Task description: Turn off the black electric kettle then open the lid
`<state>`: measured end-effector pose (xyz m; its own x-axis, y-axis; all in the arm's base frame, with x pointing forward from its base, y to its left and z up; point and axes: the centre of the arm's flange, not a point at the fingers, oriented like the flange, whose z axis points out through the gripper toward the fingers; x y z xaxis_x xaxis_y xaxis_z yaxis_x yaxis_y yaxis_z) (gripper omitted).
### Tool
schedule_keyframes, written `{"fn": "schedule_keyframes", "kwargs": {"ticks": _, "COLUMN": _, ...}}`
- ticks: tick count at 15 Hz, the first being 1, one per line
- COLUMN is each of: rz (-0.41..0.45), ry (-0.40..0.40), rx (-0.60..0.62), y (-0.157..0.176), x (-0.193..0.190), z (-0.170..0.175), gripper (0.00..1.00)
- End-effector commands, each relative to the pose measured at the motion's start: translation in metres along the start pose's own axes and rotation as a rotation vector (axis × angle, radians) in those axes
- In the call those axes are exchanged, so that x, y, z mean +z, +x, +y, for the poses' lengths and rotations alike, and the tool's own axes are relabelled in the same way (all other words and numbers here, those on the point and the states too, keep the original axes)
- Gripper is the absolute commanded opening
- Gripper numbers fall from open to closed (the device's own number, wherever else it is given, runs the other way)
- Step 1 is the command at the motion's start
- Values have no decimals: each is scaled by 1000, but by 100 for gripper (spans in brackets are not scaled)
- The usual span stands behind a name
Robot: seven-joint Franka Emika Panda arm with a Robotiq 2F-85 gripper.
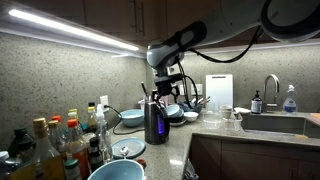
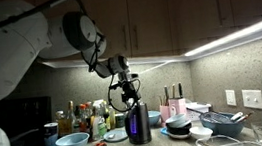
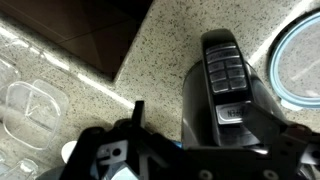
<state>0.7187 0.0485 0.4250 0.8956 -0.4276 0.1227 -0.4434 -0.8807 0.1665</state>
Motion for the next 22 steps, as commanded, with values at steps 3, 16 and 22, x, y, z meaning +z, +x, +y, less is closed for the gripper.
{"fn": "schedule_keyframes", "kwargs": {"ticks": 3, "rz": -128, "ry": -20, "rx": 72, "y": 18, "x": 22, "z": 15, "gripper": 100}}
{"fn": "schedule_keyframes", "kwargs": {"ticks": 16, "rz": -106, "ry": -36, "rx": 37, "y": -1, "x": -11, "z": 1, "gripper": 100}}
{"fn": "schedule_keyframes", "kwargs": {"ticks": 22, "rz": -41, "ry": -13, "rx": 8, "y": -11, "x": -37, "z": -14, "gripper": 100}}
